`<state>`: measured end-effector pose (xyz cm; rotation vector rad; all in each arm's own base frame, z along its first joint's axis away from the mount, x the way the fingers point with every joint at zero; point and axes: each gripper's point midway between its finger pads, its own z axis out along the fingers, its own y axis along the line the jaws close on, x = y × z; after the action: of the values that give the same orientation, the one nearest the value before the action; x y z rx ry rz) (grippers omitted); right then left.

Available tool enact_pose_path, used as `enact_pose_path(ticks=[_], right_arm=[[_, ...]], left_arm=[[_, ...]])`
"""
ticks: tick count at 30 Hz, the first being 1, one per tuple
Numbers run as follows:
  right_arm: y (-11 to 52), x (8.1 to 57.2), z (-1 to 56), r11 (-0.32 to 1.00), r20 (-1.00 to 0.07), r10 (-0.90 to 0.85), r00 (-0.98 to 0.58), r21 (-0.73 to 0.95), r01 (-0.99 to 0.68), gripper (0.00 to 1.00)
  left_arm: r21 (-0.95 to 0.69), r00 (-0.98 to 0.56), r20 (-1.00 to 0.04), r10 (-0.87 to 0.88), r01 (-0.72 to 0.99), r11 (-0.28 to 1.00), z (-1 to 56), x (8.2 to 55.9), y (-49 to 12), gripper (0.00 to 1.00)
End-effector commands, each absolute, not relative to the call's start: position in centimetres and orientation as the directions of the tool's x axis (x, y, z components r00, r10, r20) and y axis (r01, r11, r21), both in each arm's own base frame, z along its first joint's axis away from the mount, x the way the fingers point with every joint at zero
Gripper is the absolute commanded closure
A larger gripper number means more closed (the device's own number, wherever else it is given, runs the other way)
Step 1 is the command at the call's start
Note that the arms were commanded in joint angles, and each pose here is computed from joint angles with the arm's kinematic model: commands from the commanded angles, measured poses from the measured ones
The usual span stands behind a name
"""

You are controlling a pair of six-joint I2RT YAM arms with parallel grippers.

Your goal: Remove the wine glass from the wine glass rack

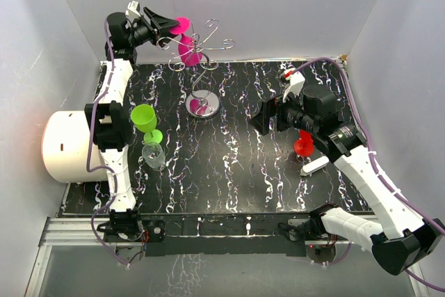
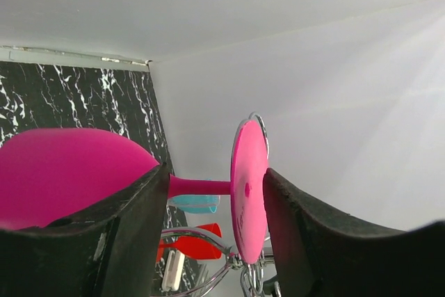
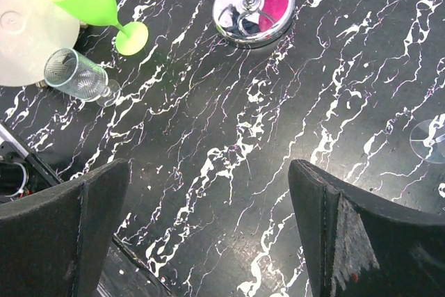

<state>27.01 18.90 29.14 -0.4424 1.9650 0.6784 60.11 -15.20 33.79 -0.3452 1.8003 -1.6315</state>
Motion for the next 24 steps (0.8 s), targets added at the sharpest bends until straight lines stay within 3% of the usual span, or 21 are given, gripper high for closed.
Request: enact_pose_path(ticks=[1, 7, 24], right_arm=[[19.3, 27.1, 31.7, 0.758, -0.925, 0.012, -0.379, 0.256, -0.6, 0.02], [19.2, 27.0, 31.8, 0.758, -0.926, 0.013, -0.378, 0.255, -0.601, 0.02], [19.2, 26.9, 32.0, 0.758, -0.928, 0.02, -0.373, 0.257, -0.6, 0.02]], left_arm=[[-0.925, -0.694, -0.375, -0.614, 0.322, 0.202, 39.4, 58.3, -14.5, 0.47], [-0.921, -0.681, -0.386, -0.622, 0.317, 0.225, 40.0, 57.8, -14.0, 0.48], [-0.917, -0.685, -0.396, -0.612, 0.329, 0.224, 41.0, 56.1, -14.2, 0.71]])
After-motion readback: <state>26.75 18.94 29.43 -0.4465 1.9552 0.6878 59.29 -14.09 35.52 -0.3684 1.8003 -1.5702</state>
